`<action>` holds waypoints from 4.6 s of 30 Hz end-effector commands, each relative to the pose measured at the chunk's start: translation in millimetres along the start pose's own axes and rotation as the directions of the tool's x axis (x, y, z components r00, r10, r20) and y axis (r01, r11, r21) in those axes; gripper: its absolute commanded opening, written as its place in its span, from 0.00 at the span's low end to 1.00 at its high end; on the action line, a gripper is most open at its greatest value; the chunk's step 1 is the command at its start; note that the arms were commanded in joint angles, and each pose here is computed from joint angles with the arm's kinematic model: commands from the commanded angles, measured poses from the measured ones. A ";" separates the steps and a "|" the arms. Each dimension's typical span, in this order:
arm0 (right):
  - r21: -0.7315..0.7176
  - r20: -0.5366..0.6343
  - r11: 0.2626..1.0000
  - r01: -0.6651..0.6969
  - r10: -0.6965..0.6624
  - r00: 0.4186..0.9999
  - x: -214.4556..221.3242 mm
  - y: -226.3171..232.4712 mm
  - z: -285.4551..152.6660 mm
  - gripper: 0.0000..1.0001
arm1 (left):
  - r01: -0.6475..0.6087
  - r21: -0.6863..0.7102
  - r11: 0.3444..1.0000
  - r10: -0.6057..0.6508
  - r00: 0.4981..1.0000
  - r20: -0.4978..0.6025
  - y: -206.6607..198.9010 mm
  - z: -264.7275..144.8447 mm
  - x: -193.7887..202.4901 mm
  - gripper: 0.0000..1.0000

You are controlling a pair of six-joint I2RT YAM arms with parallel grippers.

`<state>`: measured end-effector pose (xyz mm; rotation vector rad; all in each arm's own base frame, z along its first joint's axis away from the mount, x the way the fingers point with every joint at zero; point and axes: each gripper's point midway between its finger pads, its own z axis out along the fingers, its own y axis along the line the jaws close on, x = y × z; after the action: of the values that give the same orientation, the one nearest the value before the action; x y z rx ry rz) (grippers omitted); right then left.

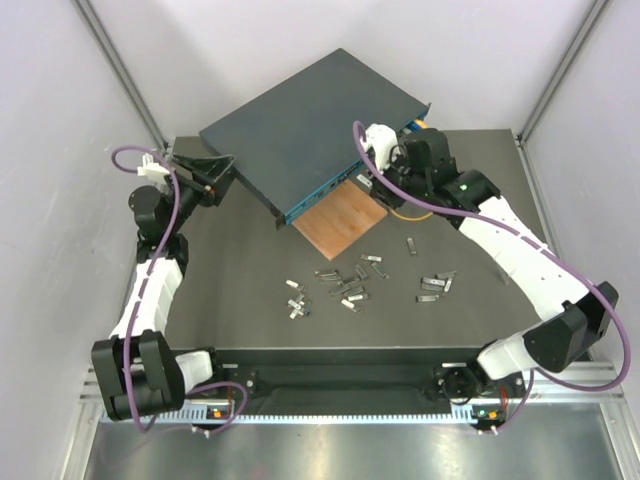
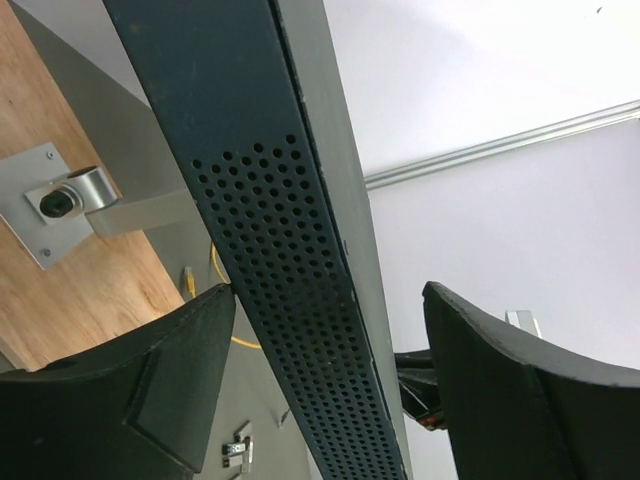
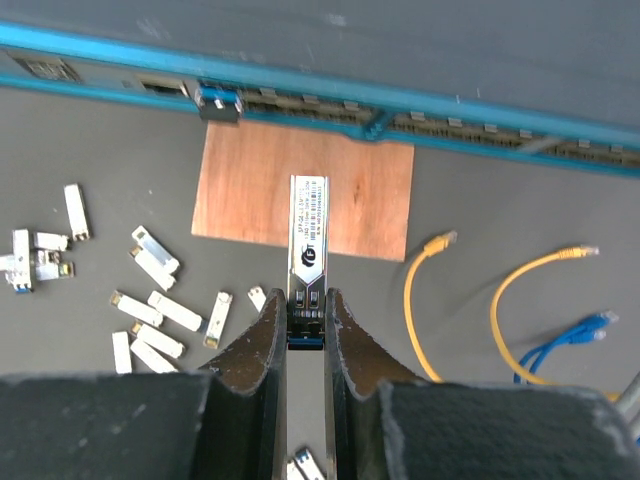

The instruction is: Insert the plug into the switch port

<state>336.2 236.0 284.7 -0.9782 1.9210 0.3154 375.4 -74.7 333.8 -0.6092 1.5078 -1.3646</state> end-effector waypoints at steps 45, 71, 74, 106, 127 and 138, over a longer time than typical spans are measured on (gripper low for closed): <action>-0.030 -0.015 0.990 -0.137 0.137 0.990 -37.0 18.3 -8.0 0.00 | -0.082 0.038 0.996 0.085 0.993 -0.077 -17.3 8.7 32.0 0.00; -0.029 -0.009 0.992 -0.126 0.126 0.992 -44.8 17.9 7.6 0.00 | -0.083 0.042 0.996 0.086 0.993 -0.076 -18.4 11.5 30.4 0.00; -0.031 -0.004 0.992 -0.123 0.123 0.992 -46.8 18.6 8.9 0.00 | -0.083 0.040 0.996 0.086 0.993 -0.076 -17.4 11.7 30.6 0.00; 0.045 0.064 0.996 -0.077 0.074 0.995 -66.7 14.8 -16.8 0.00 | -0.081 0.043 0.996 0.084 0.993 -0.080 -16.8 12.1 31.2 0.00; 0.008 0.023 0.996 -0.094 0.094 0.995 -52.4 23.4 -0.1 0.00 | -0.081 0.048 0.996 0.085 0.993 -0.080 -17.6 13.3 30.5 0.00; -0.002 0.017 0.991 -0.136 0.136 0.991 -50.5 24.6 5.9 0.00 | -0.078 0.049 0.996 0.081 0.993 -0.080 -17.1 13.9 29.9 0.00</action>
<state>333.0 265.7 303.4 -0.8761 2.0334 0.3294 379.4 -87.0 320.9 -0.6541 1.5493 -1.3395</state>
